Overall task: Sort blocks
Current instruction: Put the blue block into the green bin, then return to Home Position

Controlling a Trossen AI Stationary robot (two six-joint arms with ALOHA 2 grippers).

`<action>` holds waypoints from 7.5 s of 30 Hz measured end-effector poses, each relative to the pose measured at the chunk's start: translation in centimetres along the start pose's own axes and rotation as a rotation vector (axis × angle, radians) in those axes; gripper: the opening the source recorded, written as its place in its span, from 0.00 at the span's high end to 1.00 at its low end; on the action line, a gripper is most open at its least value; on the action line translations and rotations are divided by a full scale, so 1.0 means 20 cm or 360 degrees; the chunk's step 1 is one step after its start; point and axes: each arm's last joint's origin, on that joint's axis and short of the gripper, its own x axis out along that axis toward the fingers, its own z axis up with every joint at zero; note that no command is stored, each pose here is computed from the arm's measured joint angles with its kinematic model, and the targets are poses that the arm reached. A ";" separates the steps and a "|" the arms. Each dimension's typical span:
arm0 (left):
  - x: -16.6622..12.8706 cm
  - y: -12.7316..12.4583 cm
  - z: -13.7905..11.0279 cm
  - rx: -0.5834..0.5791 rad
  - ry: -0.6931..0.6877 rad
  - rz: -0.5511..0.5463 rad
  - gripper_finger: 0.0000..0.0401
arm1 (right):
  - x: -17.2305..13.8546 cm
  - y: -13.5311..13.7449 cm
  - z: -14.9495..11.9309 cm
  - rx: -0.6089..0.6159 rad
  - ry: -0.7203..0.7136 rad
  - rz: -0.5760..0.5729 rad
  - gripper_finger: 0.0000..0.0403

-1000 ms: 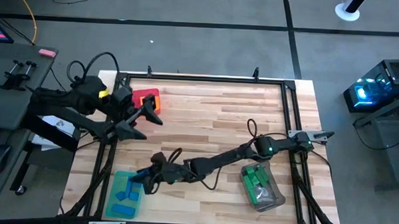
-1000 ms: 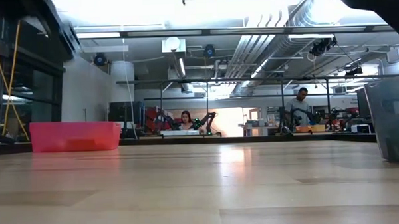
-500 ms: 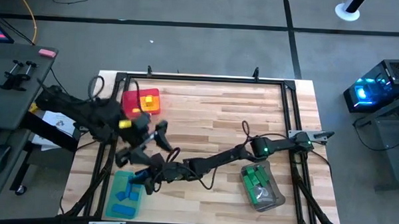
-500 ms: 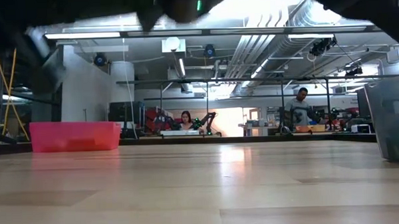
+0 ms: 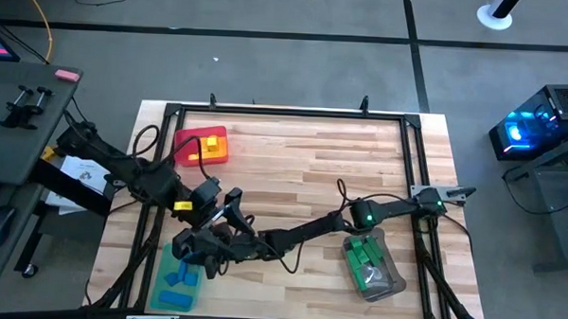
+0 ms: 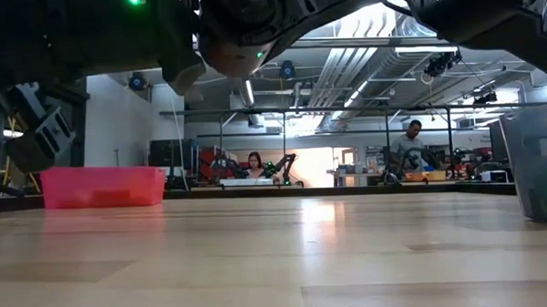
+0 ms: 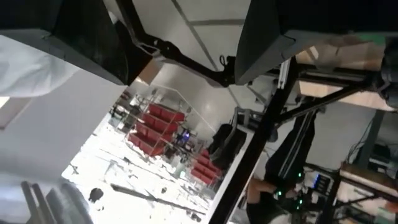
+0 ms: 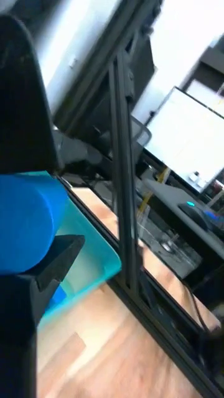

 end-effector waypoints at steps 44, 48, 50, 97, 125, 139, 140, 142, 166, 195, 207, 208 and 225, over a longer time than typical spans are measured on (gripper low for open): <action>-0.55 -0.18 0.32 0.0695 -0.0489 -0.0058 0.30 | -0.97 0.25 0.94 -0.0921 0.1489 -0.1467 0.42; -0.55 -0.15 0.32 0.0720 -0.0472 0.0020 0.30 | -1.24 0.30 0.86 -0.0745 0.1434 -0.1586 0.42; -0.54 -0.12 0.32 0.0753 -0.0431 0.0076 0.30 | -1.39 0.29 0.83 -0.0605 0.1346 -0.1635 0.42; -0.84 0.84 -0.71 0.0077 -0.0903 0.0569 1.00 | -2.14 0.15 1.04 -0.0349 0.0152 -0.0310 1.00; -0.90 0.83 -0.85 -0.0132 -0.0267 0.0714 1.00 | -2.19 0.00 0.93 -0.0582 -0.0108 0.0077 1.00; -1.00 0.81 -0.94 -0.0219 -0.0068 0.0892 1.00 | -2.32 -0.04 0.88 -0.0600 0.0017 0.0138 1.00; -1.00 0.81 -0.94 -0.0215 -0.0089 0.0910 1.00 | -2.34 -0.04 0.88 -0.0603 0.0009 0.0145 1.00; -1.01 0.81 -0.93 -0.0204 -0.0132 0.0945 1.00 | -2.38 -0.02 0.88 -0.0613 -0.0020 0.0161 1.00; -1.02 0.80 -0.92 -0.0179 -0.0213 0.0972 1.00 | -2.45 -0.26 0.64 -0.0675 -0.0429 0.0390 1.00; -1.03 0.78 -0.90 -0.0153 -0.0284 0.0929 1.00 | -2.46 -0.46 0.46 -0.0552 0.0175 -0.0045 1.00; -1.06 0.75 -0.87 -0.0102 -0.0428 0.0856 1.00 | -2.53 -0.36 0.53 -0.0642 -0.0181 0.0231 1.00; -1.06 0.75 -0.87 -0.0102 -0.0425 0.0856 1.00 | -2.53 -0.36 0.53 -0.0642 -0.0182 0.0232 1.00; -1.06 0.75 -0.87 -0.0103 -0.0428 0.0866 1.00 | -2.52 -0.39 0.51 -0.0619 -0.0092 0.0155 1.00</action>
